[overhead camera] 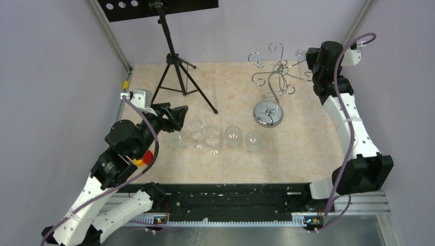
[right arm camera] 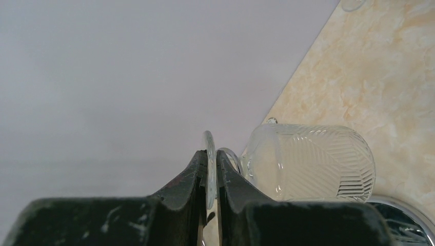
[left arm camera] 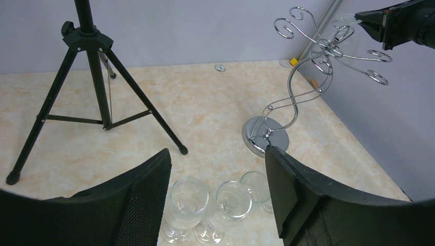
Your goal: Take the wine glass off the wine glass rack
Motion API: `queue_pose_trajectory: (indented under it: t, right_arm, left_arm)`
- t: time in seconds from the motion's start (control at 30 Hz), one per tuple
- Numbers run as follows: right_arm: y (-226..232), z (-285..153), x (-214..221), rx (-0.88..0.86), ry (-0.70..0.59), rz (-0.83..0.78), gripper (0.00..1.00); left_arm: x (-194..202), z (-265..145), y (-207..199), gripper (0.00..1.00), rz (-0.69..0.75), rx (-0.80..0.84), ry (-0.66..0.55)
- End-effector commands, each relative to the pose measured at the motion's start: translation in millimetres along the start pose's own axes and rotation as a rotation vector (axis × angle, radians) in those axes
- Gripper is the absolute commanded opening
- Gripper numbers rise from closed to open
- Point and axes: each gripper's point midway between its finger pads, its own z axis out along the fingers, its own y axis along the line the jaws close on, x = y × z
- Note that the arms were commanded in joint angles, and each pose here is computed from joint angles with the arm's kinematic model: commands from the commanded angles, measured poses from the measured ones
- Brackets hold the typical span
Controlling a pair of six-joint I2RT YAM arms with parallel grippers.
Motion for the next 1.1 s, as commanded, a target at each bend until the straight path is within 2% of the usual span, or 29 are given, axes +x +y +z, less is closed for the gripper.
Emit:
queue_pose_trajectory:
  t: [0.0, 0.2, 0.6, 1.07]
  right_arm:
    - [41.6, -27.7, -48.5, -0.139, -0.109, 0.103, 0.0]
    - [40.5, -32.7, -47.4, -0.14, -0.083, 0.111, 0.0]
    - [44.2, -31.0, -4.6, -0.201, 0.115, 0.172, 0.0]
    - [56.7, -12.2, 18.6, -0.247, 0.197, 0.188, 0.0]
  left_arm:
    - [-3.6, 1.5, -2.2, 0.71, -0.007, 0.009, -0.017]
    - [-3.7, 1.6, -3.2, 0.71, -0.011, 0.013, -0.017]
    - [-6.6, 0.0, -3.6, 0.71, -0.009, 0.017, -0.024]
    - [-6.9, 0.0, -1.2, 0.71, 0.0, 0.006, -0.027]
